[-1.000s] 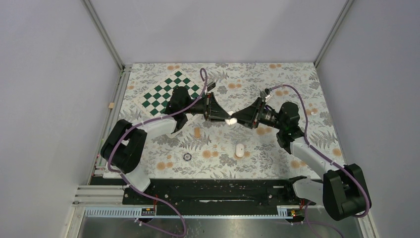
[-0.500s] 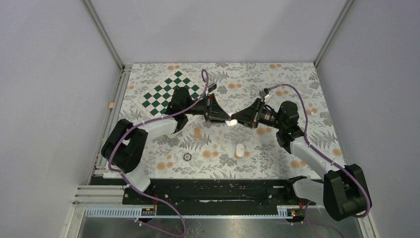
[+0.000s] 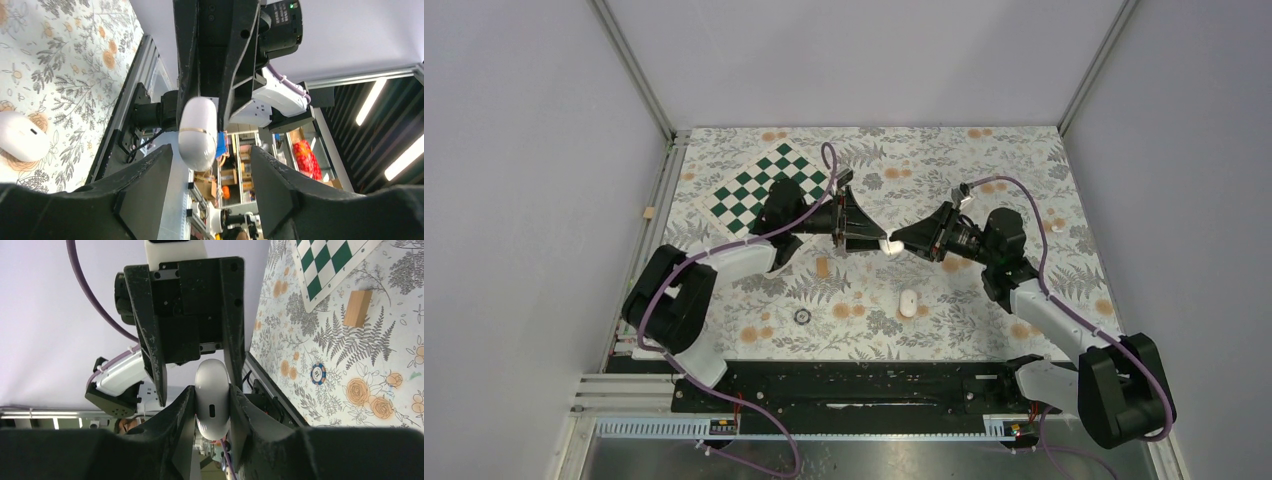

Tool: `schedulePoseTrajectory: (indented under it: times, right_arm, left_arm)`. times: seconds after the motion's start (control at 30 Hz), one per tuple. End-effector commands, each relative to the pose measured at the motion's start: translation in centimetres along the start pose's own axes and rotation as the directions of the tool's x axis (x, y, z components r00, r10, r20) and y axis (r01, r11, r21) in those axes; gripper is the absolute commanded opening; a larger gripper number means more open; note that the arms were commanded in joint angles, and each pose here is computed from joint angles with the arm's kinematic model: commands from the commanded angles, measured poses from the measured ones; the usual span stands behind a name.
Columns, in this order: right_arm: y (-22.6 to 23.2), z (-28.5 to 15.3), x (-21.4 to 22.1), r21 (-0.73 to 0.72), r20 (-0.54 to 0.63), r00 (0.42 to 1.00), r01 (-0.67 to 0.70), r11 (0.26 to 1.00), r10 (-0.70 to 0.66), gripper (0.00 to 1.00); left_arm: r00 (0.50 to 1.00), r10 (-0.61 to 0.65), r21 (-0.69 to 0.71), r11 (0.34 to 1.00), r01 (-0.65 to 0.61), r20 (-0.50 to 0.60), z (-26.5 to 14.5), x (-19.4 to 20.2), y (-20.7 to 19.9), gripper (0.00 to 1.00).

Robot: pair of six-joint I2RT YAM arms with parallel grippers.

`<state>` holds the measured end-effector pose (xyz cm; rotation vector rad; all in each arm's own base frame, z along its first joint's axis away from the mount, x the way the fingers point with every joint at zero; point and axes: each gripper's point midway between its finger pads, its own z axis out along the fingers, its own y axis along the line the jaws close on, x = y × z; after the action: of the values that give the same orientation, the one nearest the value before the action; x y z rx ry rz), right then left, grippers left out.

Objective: Insert the wireless bluetooth earbuds into the charging case
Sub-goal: Open the charging case.

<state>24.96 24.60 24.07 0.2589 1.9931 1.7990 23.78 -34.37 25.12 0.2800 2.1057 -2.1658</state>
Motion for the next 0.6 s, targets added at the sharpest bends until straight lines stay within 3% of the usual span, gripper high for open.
schedulePoseTrajectory:
  times: [0.0, 0.37, 0.57]
  right_arm:
    - [1.1, 0.0, -0.8, -0.048, 0.069, 0.998, -0.002, 0.999, 0.005, 0.0]
    - [2.5, 0.5, -1.5, -0.151, 0.072, 0.996, -0.042, 0.988, 0.054, 0.0]
    - [2.5, 0.4, -1.4, -0.142, 0.07, 0.996, -0.038, 0.989, 0.048, 0.0]
  left_arm:
    - [0.987, 0.11, 0.019, 0.993, -0.113, 0.115, -1.2, -0.9, -2.4, 0.59]
    - [0.988, 0.075, 0.022, 0.997, -0.078, 0.132, 0.3, -0.8, -1.7, 0.52]
    - [0.986, 0.061, 0.009, 0.998, -0.063, 0.155, 0.6, -1.1, -1.3, 0.32]
